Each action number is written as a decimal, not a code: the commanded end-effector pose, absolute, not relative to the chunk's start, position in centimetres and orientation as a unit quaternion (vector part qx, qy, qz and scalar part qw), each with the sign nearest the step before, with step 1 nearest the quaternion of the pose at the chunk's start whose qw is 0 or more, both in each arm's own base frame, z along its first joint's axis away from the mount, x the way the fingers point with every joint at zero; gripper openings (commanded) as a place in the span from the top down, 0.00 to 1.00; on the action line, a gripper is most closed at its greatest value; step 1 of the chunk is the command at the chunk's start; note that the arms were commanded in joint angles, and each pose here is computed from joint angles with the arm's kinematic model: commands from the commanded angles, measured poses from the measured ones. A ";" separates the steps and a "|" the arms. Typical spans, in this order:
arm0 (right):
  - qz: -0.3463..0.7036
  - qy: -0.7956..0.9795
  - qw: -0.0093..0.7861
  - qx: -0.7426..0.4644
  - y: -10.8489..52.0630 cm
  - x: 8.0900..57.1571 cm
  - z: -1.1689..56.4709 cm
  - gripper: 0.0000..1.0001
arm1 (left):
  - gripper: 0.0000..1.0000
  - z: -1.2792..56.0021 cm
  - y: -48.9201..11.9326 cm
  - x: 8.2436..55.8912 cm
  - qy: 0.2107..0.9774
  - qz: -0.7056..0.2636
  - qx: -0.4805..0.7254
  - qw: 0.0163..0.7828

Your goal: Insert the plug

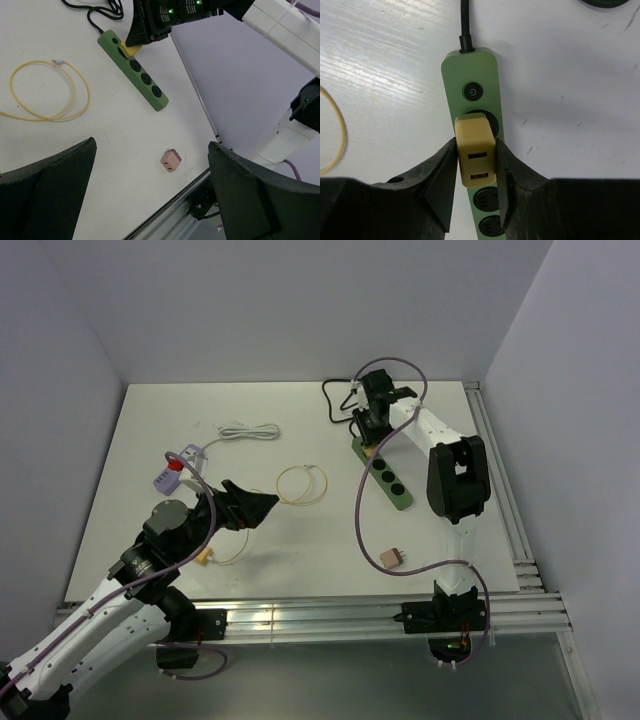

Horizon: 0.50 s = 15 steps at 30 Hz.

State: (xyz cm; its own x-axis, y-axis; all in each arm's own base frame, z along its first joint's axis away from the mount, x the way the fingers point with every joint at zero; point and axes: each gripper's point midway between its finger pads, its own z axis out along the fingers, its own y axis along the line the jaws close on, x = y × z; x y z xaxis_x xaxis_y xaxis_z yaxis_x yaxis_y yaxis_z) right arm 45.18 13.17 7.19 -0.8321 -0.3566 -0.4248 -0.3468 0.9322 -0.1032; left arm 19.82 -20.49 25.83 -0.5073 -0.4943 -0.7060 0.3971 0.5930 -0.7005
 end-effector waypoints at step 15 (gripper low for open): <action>-0.123 0.968 0.036 -0.216 10.3 38.0 1.0 1.00 | 0.00 26.6 -20.6 19.6 0.734 -0.464 -0.034 0.495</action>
